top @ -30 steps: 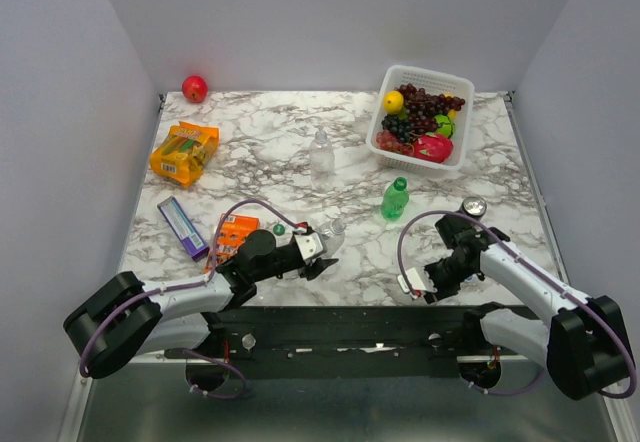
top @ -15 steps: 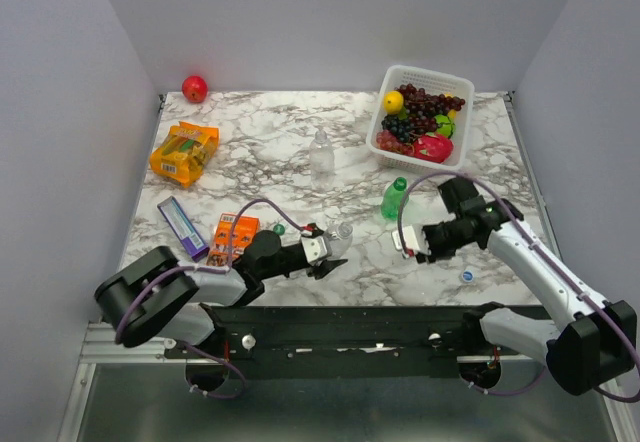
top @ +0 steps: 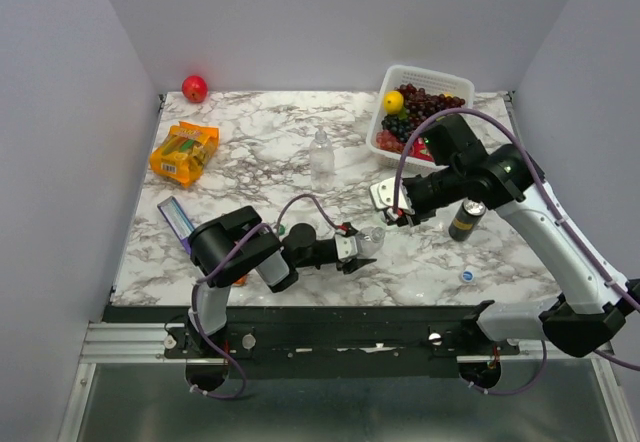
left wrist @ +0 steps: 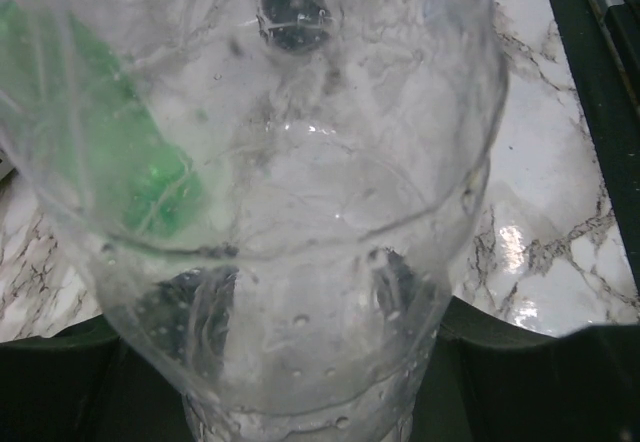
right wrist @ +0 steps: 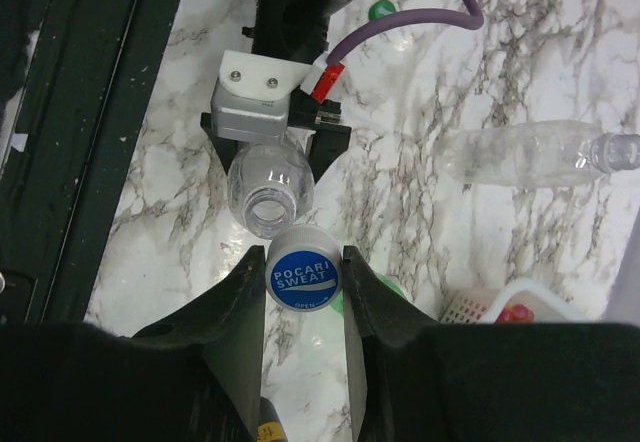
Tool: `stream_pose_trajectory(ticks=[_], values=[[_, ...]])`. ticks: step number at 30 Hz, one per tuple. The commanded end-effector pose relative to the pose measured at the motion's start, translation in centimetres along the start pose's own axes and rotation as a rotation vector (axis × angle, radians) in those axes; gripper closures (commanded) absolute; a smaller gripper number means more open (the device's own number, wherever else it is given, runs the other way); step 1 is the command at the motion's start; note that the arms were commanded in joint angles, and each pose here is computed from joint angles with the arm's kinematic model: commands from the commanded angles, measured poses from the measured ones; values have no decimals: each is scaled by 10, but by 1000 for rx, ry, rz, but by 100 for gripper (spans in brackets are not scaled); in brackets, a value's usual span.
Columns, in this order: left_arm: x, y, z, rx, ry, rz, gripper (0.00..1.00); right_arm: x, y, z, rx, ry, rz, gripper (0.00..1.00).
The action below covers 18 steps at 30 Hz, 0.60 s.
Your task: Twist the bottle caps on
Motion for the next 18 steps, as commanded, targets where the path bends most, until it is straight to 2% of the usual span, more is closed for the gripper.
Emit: stream_pose_trajectory(ticks=[1, 6, 18], values=[[-10, -12, 47, 86, -233, 18, 100, 10, 15, -2, -3, 31, 157, 77], [-24, -31, 44, -41, -205, -8, 100, 16, 20, 5, -20, 39, 232, 77], [-29, -36, 40, -79, -192, -7, 100, 45, 38, 10, -83, 53, 378, 76]])
Point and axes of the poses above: each gripper's point midway between its finger pads, its own x axis out along the fingers, its own y axis along the line the jaws close on, z = x × y, the point moved 8 cm from there along -x, back along the fingers, and after that the axes turned 5 degrees about -x, right-handed, at the moved point
